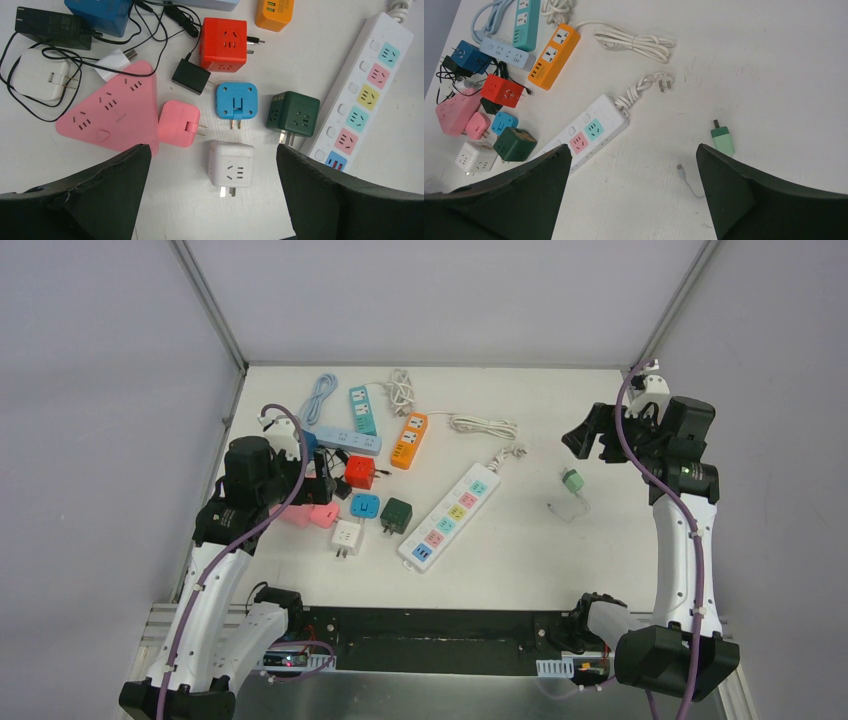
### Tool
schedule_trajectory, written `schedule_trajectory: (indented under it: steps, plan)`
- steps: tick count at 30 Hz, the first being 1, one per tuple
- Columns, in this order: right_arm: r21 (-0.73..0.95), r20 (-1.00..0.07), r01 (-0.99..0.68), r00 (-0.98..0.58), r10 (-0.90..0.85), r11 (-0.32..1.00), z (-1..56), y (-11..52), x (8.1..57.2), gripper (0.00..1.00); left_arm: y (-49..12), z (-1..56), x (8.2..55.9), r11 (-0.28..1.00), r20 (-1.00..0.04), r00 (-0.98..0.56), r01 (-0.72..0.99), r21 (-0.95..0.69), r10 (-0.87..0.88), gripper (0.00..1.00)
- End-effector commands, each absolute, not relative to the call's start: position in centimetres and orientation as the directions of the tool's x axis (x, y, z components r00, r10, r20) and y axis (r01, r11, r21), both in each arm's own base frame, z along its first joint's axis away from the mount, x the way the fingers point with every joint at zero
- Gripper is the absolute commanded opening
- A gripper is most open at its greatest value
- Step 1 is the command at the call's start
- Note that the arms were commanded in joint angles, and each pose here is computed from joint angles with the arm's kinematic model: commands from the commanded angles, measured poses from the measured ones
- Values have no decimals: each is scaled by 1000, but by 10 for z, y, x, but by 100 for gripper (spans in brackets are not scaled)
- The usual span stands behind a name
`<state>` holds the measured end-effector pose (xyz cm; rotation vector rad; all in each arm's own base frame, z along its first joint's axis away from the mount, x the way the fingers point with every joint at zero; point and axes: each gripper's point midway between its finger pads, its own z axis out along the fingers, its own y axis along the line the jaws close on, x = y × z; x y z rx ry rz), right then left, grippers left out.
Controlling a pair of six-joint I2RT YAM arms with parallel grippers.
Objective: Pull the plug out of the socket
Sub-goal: Reset both arms
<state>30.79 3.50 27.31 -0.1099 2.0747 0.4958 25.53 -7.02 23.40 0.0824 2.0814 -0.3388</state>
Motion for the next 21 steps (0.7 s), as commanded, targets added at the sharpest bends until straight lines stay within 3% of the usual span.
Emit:
schedule_trajectory:
  steps: [1,21]
  plan:
    - [294,-872,-293,-472,129,910,292,36,309,100,-73,239,259,955,-873,-483,222,-195,-66,99]
    - [292,-874,-295,-469,128,910,294,37,308,100,-73,237,260,955,-871,-487,223,-195,-64,99]
